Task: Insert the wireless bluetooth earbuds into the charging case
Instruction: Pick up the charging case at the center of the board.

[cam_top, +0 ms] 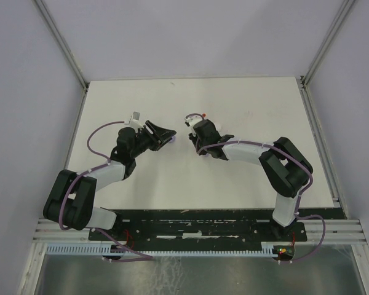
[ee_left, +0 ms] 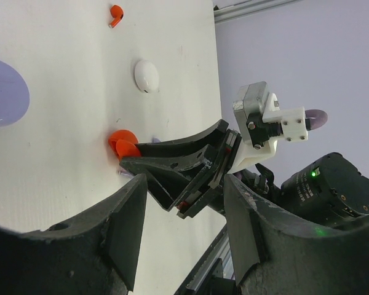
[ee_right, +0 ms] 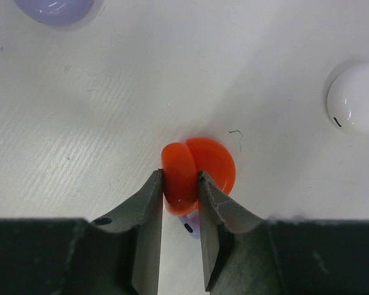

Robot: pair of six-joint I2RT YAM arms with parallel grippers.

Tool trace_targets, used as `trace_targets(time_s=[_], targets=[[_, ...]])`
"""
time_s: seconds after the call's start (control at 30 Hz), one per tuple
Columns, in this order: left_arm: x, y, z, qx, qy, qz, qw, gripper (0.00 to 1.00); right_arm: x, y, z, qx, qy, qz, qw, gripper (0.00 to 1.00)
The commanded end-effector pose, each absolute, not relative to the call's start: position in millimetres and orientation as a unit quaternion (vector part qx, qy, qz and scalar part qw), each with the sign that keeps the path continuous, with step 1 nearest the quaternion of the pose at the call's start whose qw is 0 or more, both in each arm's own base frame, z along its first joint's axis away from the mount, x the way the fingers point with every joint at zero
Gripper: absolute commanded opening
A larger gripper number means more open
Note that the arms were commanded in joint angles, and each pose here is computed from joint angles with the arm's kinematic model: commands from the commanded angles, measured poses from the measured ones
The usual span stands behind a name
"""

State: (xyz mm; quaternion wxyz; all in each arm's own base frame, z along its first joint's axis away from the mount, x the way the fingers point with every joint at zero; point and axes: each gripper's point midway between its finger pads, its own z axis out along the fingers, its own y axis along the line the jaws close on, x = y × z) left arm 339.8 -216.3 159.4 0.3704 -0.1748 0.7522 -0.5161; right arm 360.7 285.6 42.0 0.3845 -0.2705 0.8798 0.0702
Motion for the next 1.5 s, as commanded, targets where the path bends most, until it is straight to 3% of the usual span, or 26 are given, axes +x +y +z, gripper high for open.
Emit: trace_targets(time_s=[0.0, 0.23, 0.4, 0.87, 1.13, 1.47], targets=[[342, -217, 168, -0.147, 0.742, -0.522, 0.394, 0.59, 376, 302, 70, -0.263, 0.86, 0.089, 0.427, 0.22], [341, -217, 171, -0.14, 0.742, -0.52, 0.399, 0.59, 384, 309, 92, -0.235, 0.857, 0.122, 0.441, 0.18], [341, -214, 174, -0.134, 0.743, -0.511, 0.41, 0.59, 395, 299, 114, -0.163, 0.866, 0.183, 0.435, 0.12], [346, -195, 193, -0.13, 0.748, -0.454, 0.465, 0.59, 409, 253, 166, -0.007, 0.83, 0.381, 0.408, 0.1], [357, -208, 195, -0.117, 0.762, -0.426, 0.474, 0.67, 419, 229, 180, 0.054, 0.783, 0.481, 0.391, 0.07], [399, -246, 190, -0.085, 0.806, -0.335, 0.481, 0.71, 415, 191, 186, 0.101, 0.761, 0.52, 0.375, 0.06]])
